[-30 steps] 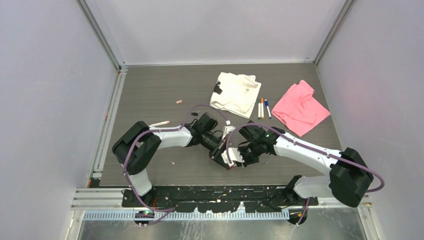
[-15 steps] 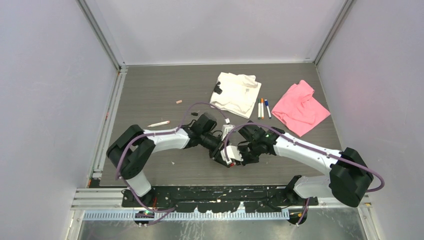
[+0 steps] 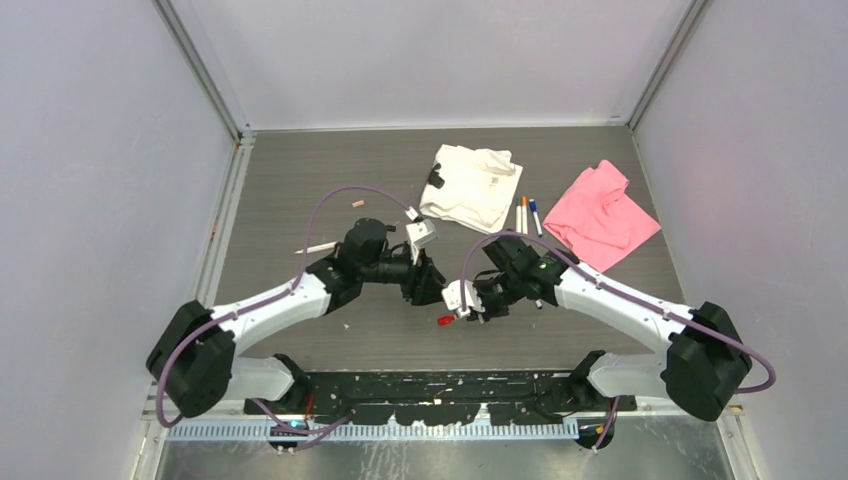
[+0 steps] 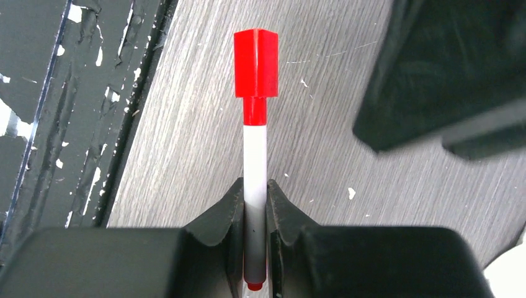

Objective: Insert the pens into the pen caps
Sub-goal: Insert the pen cap onto the pen, then place the pen at the center of the board.

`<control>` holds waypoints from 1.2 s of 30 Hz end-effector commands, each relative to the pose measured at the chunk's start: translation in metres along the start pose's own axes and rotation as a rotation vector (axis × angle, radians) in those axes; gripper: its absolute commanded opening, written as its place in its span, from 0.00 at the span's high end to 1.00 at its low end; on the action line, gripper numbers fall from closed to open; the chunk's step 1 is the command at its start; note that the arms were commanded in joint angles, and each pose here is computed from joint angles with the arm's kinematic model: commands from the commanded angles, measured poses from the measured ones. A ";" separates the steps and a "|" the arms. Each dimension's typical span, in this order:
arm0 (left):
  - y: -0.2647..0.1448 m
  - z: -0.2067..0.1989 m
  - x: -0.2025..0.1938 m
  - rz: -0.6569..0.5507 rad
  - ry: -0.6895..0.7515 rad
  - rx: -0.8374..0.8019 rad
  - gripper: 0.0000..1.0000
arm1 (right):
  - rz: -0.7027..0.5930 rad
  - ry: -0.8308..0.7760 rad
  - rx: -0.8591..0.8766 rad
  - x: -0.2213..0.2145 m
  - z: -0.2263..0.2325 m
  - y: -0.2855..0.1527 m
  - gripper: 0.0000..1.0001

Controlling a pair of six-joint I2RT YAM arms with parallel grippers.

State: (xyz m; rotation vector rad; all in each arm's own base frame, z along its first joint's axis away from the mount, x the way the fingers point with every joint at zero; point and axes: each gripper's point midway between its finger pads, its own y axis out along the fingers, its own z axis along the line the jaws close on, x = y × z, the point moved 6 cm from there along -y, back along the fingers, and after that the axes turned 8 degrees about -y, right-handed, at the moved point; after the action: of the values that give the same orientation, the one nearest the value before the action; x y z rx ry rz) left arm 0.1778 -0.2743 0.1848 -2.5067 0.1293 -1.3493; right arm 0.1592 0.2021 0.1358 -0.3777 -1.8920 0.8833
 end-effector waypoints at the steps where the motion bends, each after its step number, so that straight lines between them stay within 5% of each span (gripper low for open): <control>1: -0.017 0.007 0.004 -0.100 0.107 0.121 0.50 | -0.078 -0.060 -0.049 0.013 -0.012 -0.019 0.99; 13: -0.075 0.062 -0.012 -0.477 0.228 0.697 0.12 | -0.088 0.259 -0.306 -0.007 -0.045 -0.053 0.99; 36: -0.089 0.074 -0.027 -0.570 0.189 0.810 0.13 | -0.138 1.255 -1.018 -0.135 -0.114 -0.129 0.95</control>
State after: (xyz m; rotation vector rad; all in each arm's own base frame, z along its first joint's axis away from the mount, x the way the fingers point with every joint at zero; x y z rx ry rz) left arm 0.2140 -0.1682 0.1319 -1.7733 -0.8403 -1.3781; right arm 0.3072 0.0936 0.1505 -1.0013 -1.0661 -0.2520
